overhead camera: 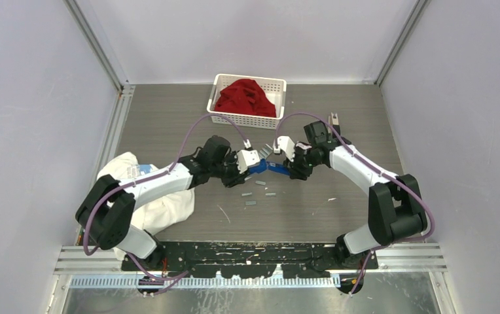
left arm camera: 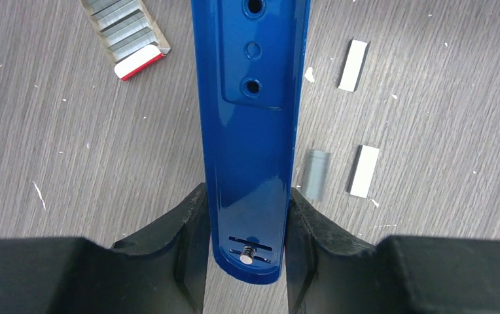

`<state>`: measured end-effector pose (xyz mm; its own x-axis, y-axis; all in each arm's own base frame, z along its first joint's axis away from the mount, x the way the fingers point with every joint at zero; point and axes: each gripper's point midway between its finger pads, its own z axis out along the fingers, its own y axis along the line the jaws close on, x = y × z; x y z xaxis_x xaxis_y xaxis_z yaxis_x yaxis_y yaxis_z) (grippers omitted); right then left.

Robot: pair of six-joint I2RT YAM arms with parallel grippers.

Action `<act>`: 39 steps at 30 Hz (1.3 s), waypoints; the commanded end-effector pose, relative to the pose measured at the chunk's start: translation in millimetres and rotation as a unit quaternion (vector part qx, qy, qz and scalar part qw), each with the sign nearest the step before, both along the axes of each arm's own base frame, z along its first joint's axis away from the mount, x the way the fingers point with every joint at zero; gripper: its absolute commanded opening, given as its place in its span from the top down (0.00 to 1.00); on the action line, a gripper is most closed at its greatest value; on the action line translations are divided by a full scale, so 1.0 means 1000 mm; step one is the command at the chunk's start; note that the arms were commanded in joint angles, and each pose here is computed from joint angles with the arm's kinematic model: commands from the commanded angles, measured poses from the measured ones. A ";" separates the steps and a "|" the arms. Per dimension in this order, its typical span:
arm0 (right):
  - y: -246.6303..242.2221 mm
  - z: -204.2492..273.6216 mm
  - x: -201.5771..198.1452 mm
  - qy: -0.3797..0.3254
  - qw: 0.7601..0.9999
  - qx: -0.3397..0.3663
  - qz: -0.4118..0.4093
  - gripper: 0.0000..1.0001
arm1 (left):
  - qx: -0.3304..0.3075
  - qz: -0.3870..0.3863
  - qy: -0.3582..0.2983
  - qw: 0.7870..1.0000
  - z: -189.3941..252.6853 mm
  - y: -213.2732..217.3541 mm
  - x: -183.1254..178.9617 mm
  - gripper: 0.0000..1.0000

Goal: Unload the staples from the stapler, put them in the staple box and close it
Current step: Unload the staple at the center of the board.

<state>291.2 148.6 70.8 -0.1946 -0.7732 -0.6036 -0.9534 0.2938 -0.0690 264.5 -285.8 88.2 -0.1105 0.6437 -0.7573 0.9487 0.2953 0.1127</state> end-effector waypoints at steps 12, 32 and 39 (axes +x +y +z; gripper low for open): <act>0.008 0.049 0.011 -0.017 0.994 0.091 -0.056 0.99 | -0.007 0.004 0.015 1.000 0.022 -0.006 -0.020 1.00; 0.071 0.126 -0.086 0.125 0.929 0.326 0.125 0.99 | -0.288 0.021 0.032 0.957 0.096 -0.059 -0.092 1.00; 0.072 0.128 -0.091 0.141 0.923 0.334 0.127 0.99 | -0.350 0.019 0.020 0.936 0.114 -0.058 -0.100 1.00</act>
<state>195.1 210.7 155.4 -0.3426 -0.3993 -0.8504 -0.9303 0.0183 0.3662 184.5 -334.1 172.7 -0.2293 0.0825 -0.9699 0.8913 0.4182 -0.1751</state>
